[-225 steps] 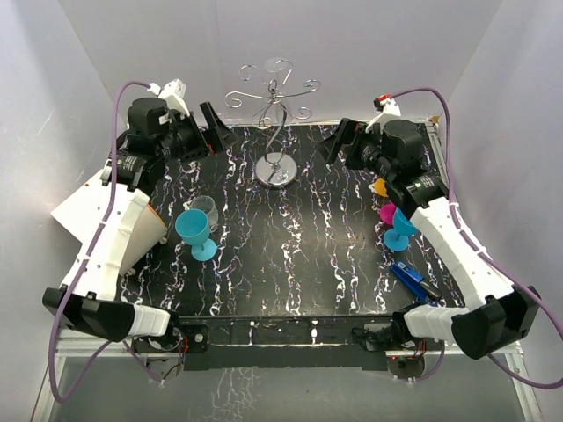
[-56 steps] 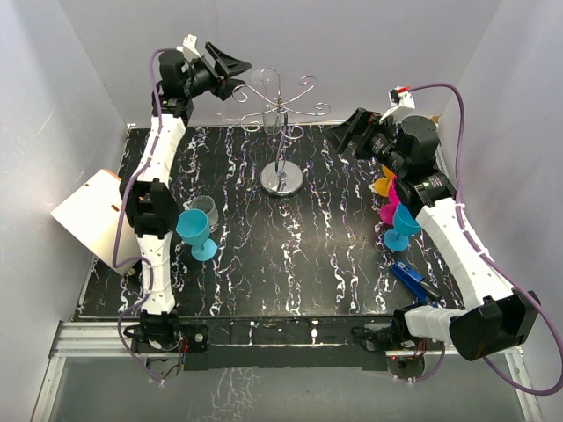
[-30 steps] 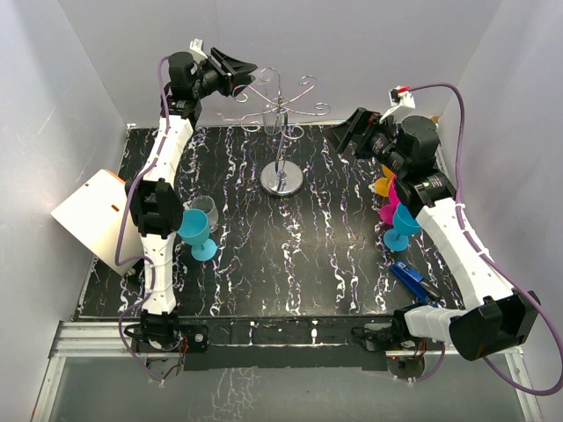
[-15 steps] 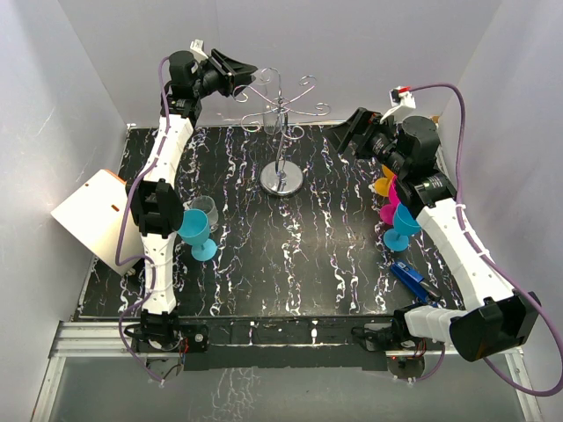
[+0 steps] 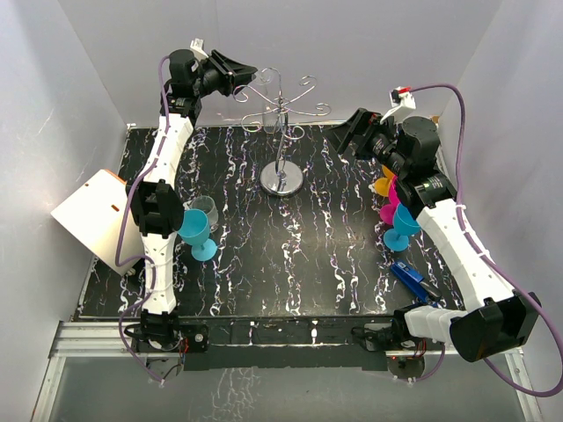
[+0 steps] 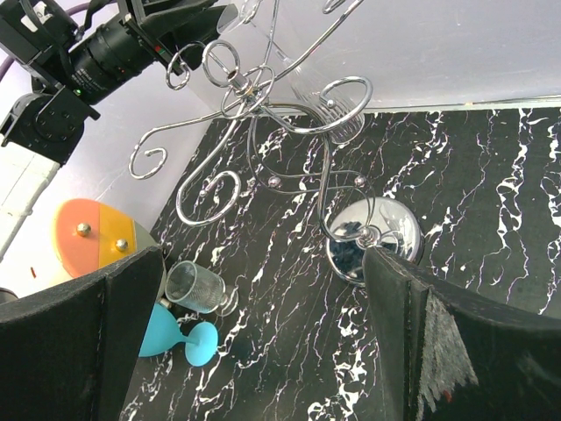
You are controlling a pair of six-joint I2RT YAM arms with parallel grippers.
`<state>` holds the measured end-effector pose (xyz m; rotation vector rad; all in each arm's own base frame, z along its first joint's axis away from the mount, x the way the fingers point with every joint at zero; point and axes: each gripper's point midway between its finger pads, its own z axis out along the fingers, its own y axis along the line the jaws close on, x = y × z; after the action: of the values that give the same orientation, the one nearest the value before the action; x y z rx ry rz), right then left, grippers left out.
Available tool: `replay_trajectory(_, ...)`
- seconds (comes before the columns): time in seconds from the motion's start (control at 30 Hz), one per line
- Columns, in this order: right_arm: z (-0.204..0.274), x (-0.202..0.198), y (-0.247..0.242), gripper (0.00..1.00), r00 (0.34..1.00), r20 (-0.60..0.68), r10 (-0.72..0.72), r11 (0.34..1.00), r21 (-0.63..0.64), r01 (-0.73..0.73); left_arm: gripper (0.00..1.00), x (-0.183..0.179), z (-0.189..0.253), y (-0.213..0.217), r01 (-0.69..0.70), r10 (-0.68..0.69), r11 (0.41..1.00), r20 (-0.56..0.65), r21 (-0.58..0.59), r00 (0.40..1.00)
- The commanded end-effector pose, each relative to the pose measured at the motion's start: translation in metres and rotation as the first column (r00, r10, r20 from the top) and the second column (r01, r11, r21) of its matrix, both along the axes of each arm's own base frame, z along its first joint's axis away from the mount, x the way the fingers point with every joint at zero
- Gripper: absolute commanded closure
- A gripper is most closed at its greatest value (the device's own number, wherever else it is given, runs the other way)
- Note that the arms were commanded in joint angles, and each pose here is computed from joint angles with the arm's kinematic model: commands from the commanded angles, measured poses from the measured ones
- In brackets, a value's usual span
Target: Take the wine glass off the wine glass rack
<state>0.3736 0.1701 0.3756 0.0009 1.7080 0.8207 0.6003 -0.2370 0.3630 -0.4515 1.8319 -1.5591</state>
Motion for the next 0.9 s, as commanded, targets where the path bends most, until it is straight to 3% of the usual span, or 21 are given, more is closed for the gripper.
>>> replay_trajectory(0.0, 0.0342, -0.0053, -0.0067, 0.02, 0.993, 0.112, -0.024, 0.999, 0.027, 0.021, 0.73, -0.0135, 0.0170, -0.0127, 0.052, -0.051, 0.999, 0.032, -0.003, 0.998)
replay_trajectory(0.33, 0.0325, -0.0050, -0.0067, 0.02, 0.994, 0.110, -0.024, 0.999, 0.026, 0.021, 0.70, -0.0150, 0.0134, -0.0160, 0.056, -0.056, 0.998, 0.020, 0.007, 0.998)
replay_trajectory(0.87, 0.0344, -0.0054, -0.0069, 0.02, 0.993, 0.114, -0.025, 0.999, 0.031, 0.022, 0.84, -0.0186, 0.0173, -0.0178, 0.068, -0.068, 0.998, 0.016, 0.004, 0.998)
